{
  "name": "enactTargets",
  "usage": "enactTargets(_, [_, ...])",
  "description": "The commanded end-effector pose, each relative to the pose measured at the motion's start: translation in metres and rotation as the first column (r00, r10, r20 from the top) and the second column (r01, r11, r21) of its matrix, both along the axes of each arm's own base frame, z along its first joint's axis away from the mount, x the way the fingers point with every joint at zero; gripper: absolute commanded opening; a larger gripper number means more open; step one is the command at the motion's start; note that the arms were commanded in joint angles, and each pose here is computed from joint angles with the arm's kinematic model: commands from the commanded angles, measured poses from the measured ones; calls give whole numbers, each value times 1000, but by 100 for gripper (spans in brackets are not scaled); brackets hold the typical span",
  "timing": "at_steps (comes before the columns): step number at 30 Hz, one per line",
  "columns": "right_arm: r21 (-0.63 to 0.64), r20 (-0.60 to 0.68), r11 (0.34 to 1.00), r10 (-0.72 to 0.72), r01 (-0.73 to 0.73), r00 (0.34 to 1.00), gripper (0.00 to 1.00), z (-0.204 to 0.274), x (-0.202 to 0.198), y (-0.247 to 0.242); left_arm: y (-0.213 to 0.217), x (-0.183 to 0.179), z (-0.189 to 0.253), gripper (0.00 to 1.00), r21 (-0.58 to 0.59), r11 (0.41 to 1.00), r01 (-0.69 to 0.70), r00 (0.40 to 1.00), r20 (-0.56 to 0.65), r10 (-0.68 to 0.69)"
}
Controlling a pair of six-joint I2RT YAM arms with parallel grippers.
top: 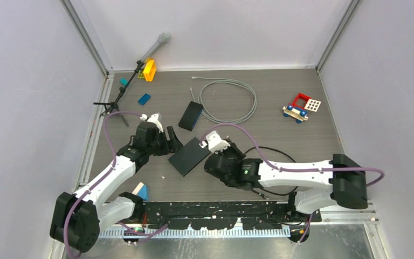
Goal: Insert the plug into the switch port
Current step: Insert the connector into the switch port.
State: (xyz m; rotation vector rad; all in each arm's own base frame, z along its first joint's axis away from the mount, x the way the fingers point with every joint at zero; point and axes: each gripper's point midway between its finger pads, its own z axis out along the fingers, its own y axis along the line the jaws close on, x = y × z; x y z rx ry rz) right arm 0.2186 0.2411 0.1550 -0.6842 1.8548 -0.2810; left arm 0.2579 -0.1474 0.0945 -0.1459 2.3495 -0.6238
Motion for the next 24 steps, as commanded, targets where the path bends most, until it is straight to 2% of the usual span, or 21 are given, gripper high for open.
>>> enactTargets(1, [-311, 202, 929, -142, 201, 969, 0, 38, 22, -46, 9, 16, 10, 73, 52, 998, -29, 996, 80, 25])
enactTargets(4, [-296, 17, 955, -16, 20, 1000, 1, 1, 14, -21, 4, 18, 6, 73, 55, 998, 11, 996, 84, -15])
enactTargets(6, [-228, -126, 963, 115, -142, 985, 1, -33, -4, 5, 2, 18, 0, 73, 56, 998, 26, 997, 72, -30])
enactTargets(9, [-86, -270, 927, 331, -365, 904, 1, -74, -42, 44, 2, 17, -15, 73, 61, 998, 26, 999, 36, -29])
enactTargets(12, [56, -301, 865, 490, -498, 818, 1, -87, -72, 80, 0, 18, -27, 73, 58, 998, 20, 1000, 4, -20])
enactTargets(16, [142, -317, 844, 534, -518, 783, 1, -96, -84, 100, -2, 17, -40, 73, 49, 999, 15, 999, -36, -13])
enactTargets(24, [276, -338, 856, 513, -438, 789, 1, -121, -90, 121, -9, 6, -61, 69, -3, 1000, 10, 993, -116, -10])
